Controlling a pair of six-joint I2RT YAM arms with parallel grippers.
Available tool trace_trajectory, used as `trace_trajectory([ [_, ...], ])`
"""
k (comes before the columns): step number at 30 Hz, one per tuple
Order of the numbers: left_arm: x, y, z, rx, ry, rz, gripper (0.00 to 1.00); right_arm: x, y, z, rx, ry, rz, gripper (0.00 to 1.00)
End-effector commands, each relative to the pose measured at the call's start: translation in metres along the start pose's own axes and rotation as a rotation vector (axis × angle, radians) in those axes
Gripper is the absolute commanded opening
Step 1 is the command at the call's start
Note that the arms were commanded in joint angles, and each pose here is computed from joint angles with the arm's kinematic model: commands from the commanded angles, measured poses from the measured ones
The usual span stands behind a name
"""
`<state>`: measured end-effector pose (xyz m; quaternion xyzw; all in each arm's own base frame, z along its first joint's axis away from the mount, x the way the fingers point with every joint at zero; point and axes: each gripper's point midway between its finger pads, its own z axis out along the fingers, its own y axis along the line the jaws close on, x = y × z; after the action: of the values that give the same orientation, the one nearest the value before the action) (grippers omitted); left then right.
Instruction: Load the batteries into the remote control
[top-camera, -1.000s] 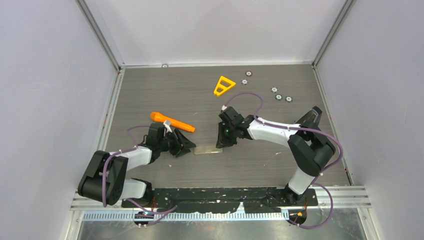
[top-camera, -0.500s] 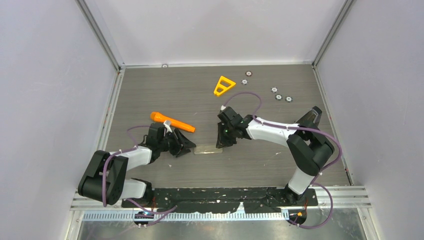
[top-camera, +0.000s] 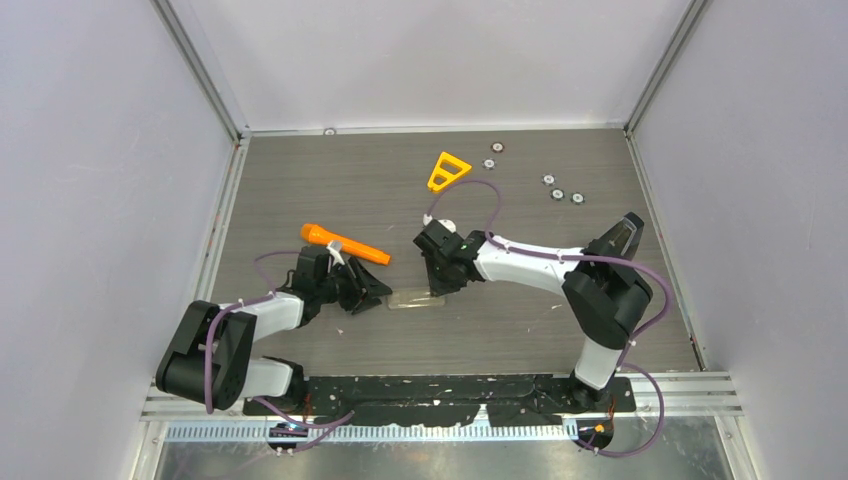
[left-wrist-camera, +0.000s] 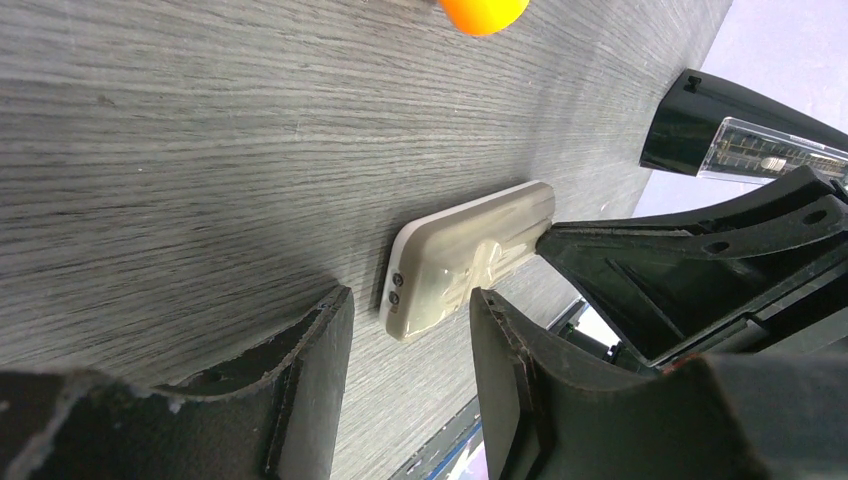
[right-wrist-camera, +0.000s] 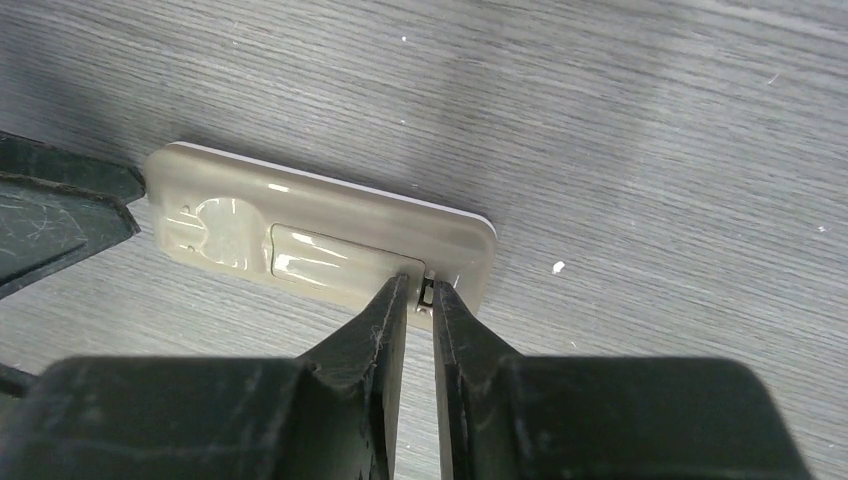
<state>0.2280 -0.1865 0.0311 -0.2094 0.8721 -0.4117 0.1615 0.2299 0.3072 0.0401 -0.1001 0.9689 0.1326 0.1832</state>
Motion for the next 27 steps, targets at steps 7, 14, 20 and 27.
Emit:
trace_trajectory([
  [7, 0.009, 0.026, 0.000, -0.102, 0.014, 0.002, 0.49, 0.017, -0.015, 0.016, 0.168, 0.020, -0.129, 0.23],
  [14, 0.000, 0.013, -0.007, -0.097, -0.018, 0.042, 0.51, 0.000, -0.004, -0.001, 0.158, -0.047, -0.135, 0.28],
  [20, -0.021, -0.010, -0.033, -0.121, -0.118, 0.155, 0.56, -0.044, 0.028, -0.054, 0.013, -0.218, -0.112, 0.55],
  [27, -0.041, -0.034, -0.085, -0.180, -0.268, 0.317, 0.74, -0.042, 0.056, -0.073, -0.198, -0.216, -0.361, 0.71],
])
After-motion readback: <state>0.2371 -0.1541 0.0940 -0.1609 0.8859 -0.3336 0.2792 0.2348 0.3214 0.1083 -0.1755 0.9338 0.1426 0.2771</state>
